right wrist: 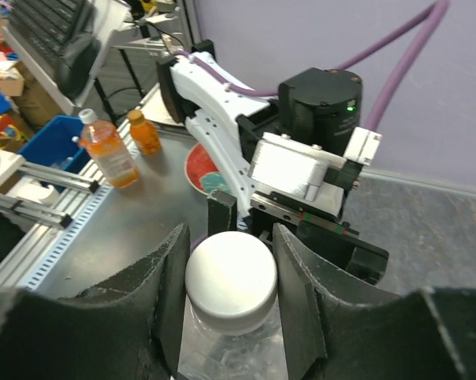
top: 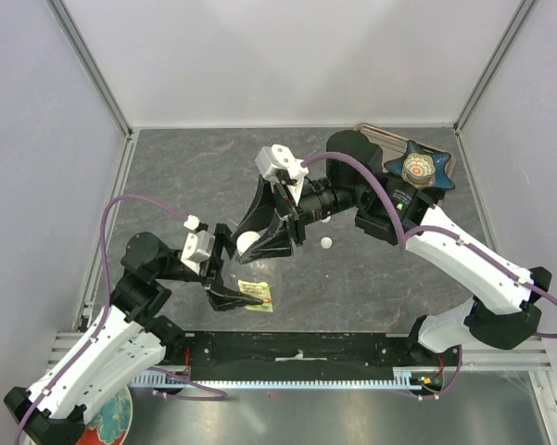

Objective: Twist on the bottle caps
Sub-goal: Screw the bottle cap onto the plastic bottle.

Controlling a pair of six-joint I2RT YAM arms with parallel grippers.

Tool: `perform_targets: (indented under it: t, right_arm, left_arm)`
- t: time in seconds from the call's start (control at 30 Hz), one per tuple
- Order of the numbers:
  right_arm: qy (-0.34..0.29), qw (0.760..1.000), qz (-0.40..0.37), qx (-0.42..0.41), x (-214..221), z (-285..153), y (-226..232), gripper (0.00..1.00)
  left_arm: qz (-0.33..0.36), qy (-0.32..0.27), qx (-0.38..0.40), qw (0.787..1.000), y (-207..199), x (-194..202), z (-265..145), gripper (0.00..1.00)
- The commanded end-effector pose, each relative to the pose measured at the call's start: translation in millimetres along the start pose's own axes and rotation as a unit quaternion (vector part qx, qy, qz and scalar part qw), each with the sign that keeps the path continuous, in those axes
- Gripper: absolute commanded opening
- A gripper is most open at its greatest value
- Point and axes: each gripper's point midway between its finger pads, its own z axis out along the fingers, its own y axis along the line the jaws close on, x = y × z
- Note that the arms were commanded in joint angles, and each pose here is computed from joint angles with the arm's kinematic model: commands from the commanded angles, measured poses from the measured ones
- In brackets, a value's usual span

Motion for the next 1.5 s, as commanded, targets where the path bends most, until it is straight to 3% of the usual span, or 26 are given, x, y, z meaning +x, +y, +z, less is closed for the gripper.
perform_targets:
  t: [0.0,0.37,0.5,0.67,0.9,1.0,1.17,1.47]
  right_arm:
    - [0.059,0.997,0.027,0.044,36,-5,-13,0.01]
    - [0.040,0.992,0.065,0.099,45,-1,-34,0.00]
    - [0.023,0.981,0.076,0.175,43,-7,-58,0.00]
    - [0.019,0.949,0.084,0.304,51,-16,-95,0.00]
    - [-0.025,0.938,0.050,0.341,21,-33,-91,0.64]
    - [-0.038,0.936,0.032,0.348,7,-42,-86,0.74]
    - [-0.033,0.936,0.023,0.351,5,-44,-87,0.77]
    - [-0.033,0.937,0.012,0.347,1,-37,-92,0.63]
  left_arm:
    - [0.043,-0.048,-0.133,0.989,45,-36,-5,0.02]
    - [0.061,-0.063,-0.221,0.971,74,-44,-18,0.02]
    - [0.077,-0.060,-0.254,0.962,85,-42,-24,0.02]
    - [0.090,-0.059,-0.311,0.944,103,-41,-37,0.02]
    - [0.088,-0.055,-0.308,0.946,99,-37,-38,0.02]
    - [0.088,-0.054,-0.317,0.943,101,-35,-41,0.02]
    - [0.087,-0.049,-0.311,0.945,99,-28,-40,0.02]
    - [0.086,-0.040,-0.272,0.958,86,-19,-34,0.02]
